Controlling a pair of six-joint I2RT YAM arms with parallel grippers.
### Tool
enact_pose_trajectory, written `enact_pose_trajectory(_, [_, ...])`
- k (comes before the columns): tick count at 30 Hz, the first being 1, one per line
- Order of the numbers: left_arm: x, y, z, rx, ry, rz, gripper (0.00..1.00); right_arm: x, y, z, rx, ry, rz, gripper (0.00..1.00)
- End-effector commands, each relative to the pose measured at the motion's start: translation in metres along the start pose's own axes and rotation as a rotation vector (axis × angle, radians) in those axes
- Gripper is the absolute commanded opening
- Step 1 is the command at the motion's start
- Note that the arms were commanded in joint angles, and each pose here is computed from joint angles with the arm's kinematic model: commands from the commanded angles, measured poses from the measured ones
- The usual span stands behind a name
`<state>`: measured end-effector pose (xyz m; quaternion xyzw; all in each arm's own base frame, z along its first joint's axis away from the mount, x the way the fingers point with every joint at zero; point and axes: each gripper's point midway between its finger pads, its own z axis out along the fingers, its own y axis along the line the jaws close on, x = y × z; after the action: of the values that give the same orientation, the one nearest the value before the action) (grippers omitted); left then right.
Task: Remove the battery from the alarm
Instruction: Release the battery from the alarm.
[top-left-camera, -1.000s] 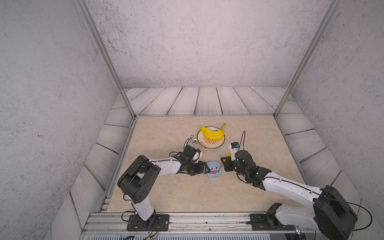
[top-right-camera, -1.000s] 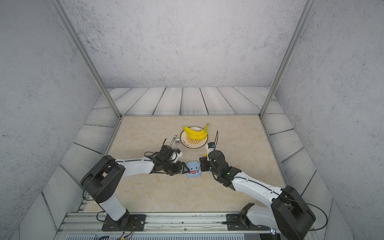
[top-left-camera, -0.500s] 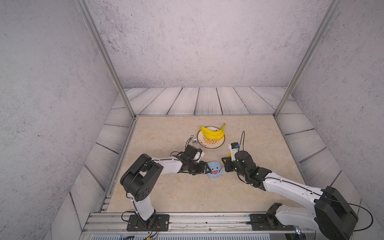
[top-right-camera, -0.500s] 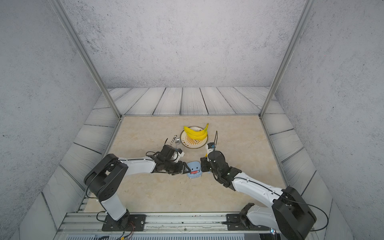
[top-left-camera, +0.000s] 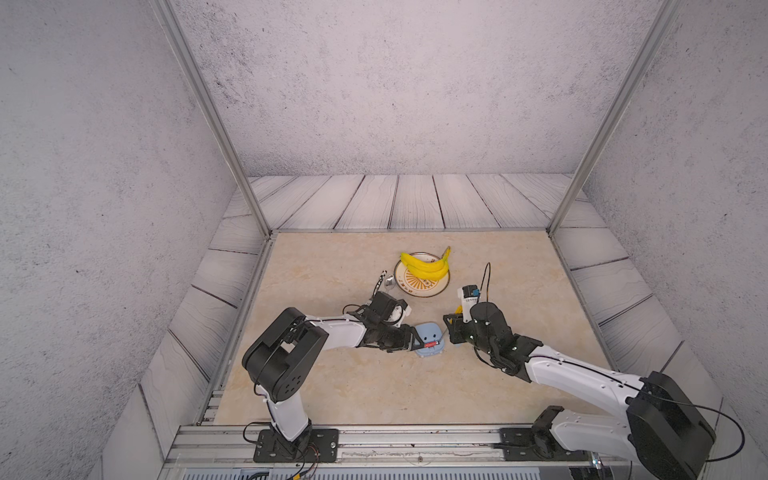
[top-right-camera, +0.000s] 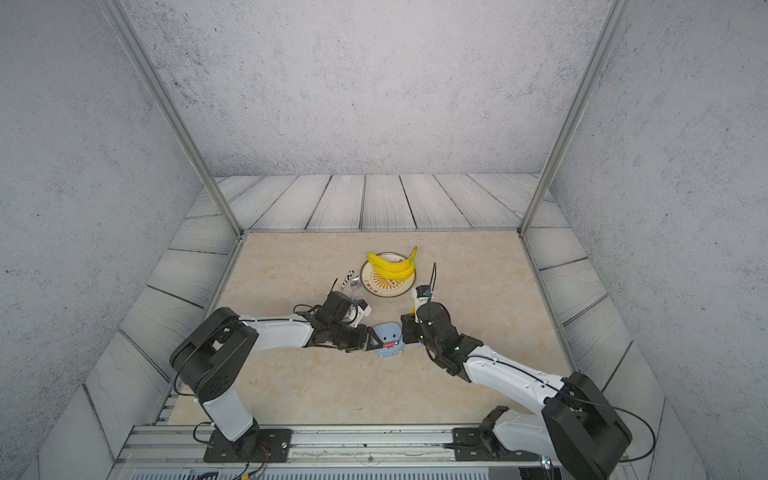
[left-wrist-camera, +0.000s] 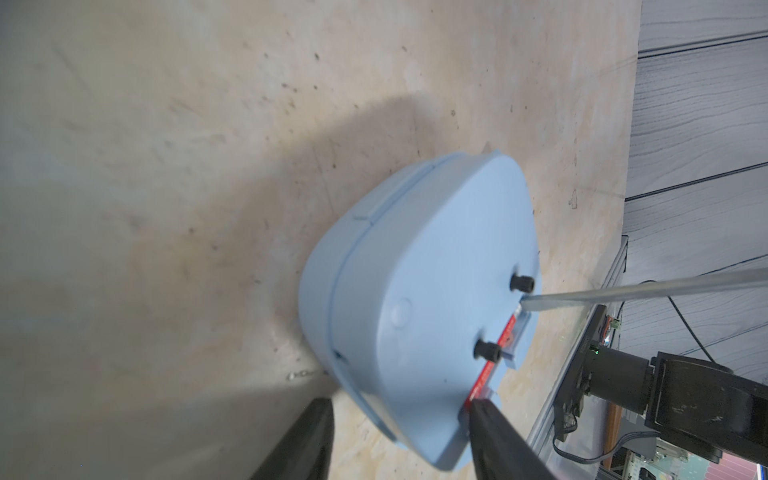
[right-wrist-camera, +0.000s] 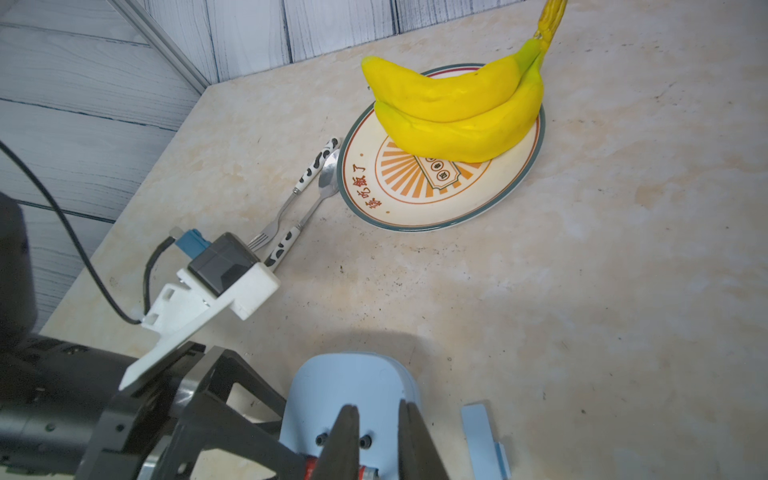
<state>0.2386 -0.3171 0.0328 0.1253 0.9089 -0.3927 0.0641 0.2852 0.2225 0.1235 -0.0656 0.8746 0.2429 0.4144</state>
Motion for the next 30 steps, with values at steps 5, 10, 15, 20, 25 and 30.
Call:
enact_pose_trajectory(5, [0.031, 0.026, 0.008, -0.074, 0.089, -0.05, 0.48, 0.011, 0.01, 0.007, -0.073, 0.034, 0.086, 0.0])
enact_pose_trajectory(10, [0.032, 0.028, 0.008, -0.085, 0.091, -0.054, 0.44, -0.005, 0.035, 0.002, -0.184, 0.016, 0.134, 0.0])
enact_pose_trajectory(15, [0.032, 0.03, 0.006, -0.104, 0.086, -0.056, 0.44, -0.02, 0.051, -0.008, -0.25, -0.003, 0.157, 0.0])
enact_pose_trajectory(20, [0.032, 0.034, 0.006, -0.121, 0.084, -0.059, 0.47, -0.029, 0.049, -0.017, -0.242, -0.038, 0.159, 0.0])
enact_pose_trajectory(25, [0.034, 0.039, 0.006, -0.146, 0.09, -0.061, 0.5, -0.033, 0.044, -0.025, -0.217, -0.063, 0.147, 0.0])
enact_pose_trajectory(30, [0.035, 0.045, 0.007, -0.171, 0.095, -0.065, 0.52, -0.034, 0.03, -0.035, -0.127, -0.054, 0.062, 0.0])
